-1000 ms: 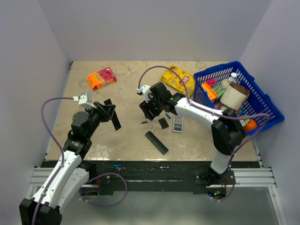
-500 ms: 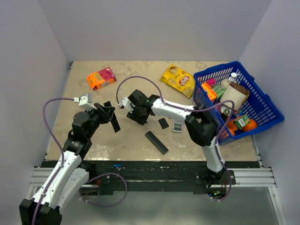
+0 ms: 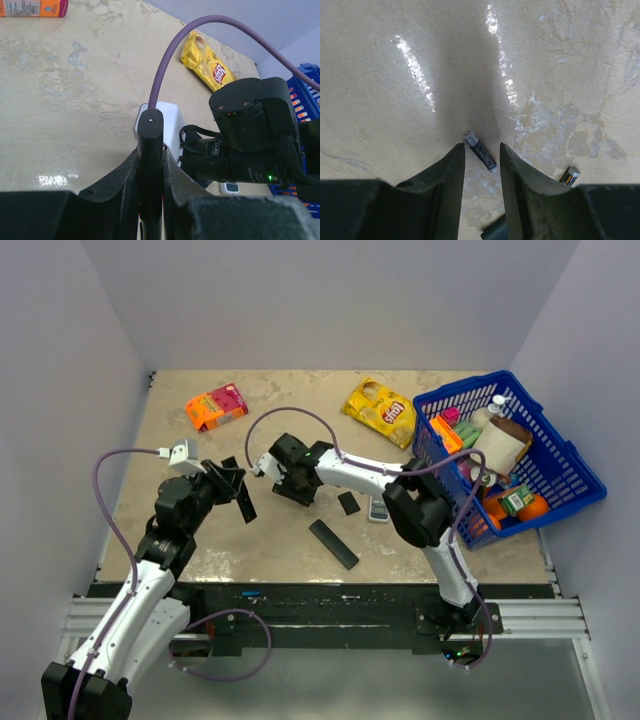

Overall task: Load the batteries into the remote control
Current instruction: Pick up the battery from the center of the board.

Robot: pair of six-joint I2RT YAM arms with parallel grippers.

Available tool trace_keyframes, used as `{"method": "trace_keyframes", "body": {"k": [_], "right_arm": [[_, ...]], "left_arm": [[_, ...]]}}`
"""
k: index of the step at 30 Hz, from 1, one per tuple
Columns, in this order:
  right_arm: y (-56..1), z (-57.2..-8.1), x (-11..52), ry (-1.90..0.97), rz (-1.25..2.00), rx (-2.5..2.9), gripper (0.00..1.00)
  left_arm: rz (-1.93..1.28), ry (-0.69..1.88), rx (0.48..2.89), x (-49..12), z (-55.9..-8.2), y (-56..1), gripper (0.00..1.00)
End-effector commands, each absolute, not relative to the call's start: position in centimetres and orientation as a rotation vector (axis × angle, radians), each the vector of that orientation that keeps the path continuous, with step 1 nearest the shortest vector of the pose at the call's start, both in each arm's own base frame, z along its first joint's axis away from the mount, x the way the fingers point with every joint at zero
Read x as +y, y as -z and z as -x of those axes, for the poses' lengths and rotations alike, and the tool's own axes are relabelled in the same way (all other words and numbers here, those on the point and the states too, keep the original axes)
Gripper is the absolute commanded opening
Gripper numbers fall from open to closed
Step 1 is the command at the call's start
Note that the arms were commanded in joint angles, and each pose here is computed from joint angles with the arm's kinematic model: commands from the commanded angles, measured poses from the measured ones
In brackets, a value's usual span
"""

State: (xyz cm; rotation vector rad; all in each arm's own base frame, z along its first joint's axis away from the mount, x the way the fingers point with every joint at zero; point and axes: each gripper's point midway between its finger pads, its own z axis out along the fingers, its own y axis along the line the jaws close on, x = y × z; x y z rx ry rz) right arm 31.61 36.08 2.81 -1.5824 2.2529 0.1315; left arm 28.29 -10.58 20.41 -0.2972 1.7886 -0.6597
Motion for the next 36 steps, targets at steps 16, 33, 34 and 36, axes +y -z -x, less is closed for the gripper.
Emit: {"method": "trace_keyframes", "body": {"k": [16,33,34,36], "right_arm": [[-2.3,-31.0,37.0,-0.181,1.666,2.251,0.07],[-14.0,-33.1,36.1,-0.346,1.207,2.079,0.01],[-14.8,-33.2,36.0,-0.361,1.151,2.08,0.0],[-17.8,-33.3,35.7,-0.398,1.066,2.017,0.0]], "left_arm": [[0.284,0.687,1.743,-11.0,-29.1,-22.0,0.0],[0.283,0.951,1.565,-13.8,-30.0,-23.9,0.0],[0.289,0.968,1.558,-13.9,-30.0,-23.5,0.0],[0.283,1.021,1.504,-14.3,-30.2,-24.5,0.0]]}}
